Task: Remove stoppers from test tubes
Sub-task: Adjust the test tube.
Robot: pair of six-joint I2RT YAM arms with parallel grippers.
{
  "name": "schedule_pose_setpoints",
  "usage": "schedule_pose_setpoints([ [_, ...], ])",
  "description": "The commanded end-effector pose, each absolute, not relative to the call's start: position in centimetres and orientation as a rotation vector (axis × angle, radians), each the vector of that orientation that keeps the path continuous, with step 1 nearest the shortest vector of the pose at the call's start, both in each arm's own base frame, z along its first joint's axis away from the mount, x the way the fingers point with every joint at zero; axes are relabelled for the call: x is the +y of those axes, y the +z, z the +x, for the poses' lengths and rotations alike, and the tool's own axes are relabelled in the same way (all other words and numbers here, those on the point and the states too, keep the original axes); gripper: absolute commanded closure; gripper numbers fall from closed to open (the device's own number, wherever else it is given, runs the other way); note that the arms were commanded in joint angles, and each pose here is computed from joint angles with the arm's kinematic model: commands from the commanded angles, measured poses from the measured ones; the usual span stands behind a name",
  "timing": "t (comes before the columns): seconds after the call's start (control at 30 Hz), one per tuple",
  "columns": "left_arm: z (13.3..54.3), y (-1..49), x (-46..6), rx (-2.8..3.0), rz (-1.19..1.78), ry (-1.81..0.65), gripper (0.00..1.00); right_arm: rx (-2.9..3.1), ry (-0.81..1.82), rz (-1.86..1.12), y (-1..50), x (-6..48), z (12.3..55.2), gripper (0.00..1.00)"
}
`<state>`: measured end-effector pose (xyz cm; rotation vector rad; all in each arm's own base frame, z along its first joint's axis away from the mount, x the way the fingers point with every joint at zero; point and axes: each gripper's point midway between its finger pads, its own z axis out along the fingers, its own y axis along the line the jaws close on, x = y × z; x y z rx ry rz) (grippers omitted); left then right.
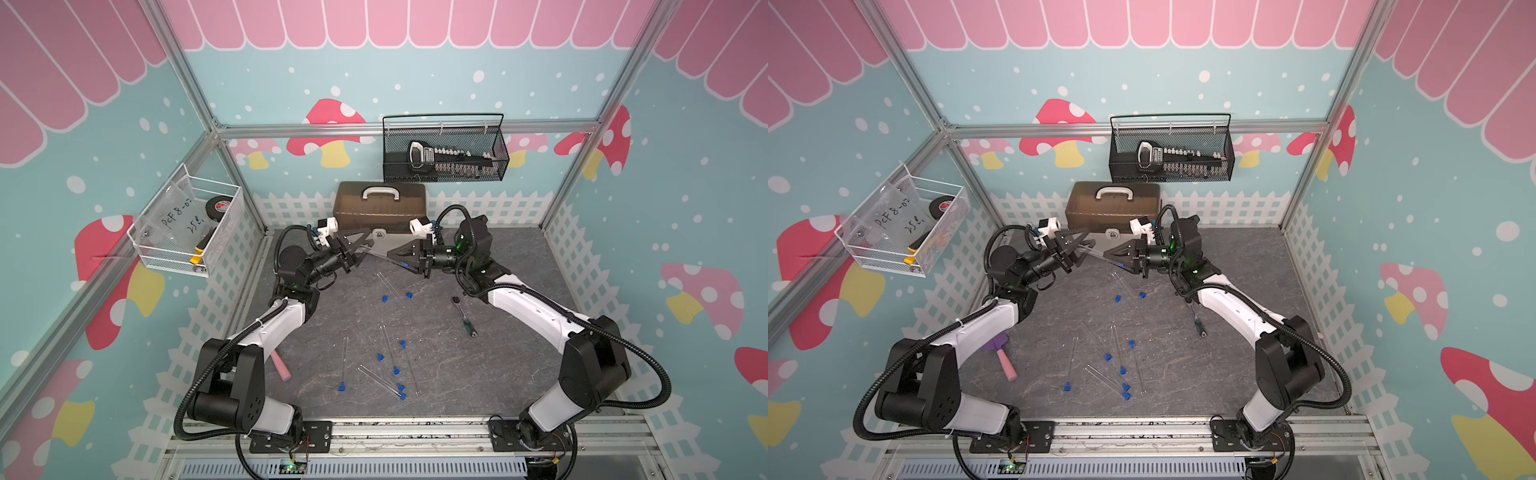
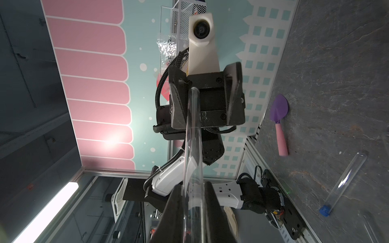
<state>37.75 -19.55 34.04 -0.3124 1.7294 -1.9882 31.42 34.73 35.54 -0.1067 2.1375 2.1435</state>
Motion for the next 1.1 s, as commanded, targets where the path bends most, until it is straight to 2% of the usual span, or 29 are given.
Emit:
schedule_pose_setpoints([
  [0.0,35.6,34.0,-20.2,1.838,-0.194,-2.046,0.31,2.174,2.154,-0.201,35.5,33.3,30.2,0.99],
  [0.1,33.9,33.8,-20.4,1.910,-0.116,-2.080,0.04,2.290,2.139,-0.226,33.6,32.7,28.9,0.99],
  [0.13,33.3,33.7,-20.5,1.933,-0.083,-2.093,0.01,2.319,2.130,-0.243,33.1,32.5,28.3,0.99],
  [0.53,28.8,31.9,-21.5,2.075,0.037,-2.205,0.01,2.426,2.118,-0.278,30.4,31.3,25.4,0.99],
  [0.77,28.2,31.1,-22.6,2.129,0.066,-2.225,0.11,2.444,2.107,-0.272,29.9,31.5,25.6,0.99],
  [0.97,27.8,30.4,-23.3,2.166,0.096,-2.238,0.31,2.454,2.105,-0.267,29.5,31.5,25.7,0.99],
  [1.07,27.6,30.4,-23.3,2.168,0.104,-2.237,0.37,2.454,2.104,-0.268,29.5,31.5,25.8,0.99],
])
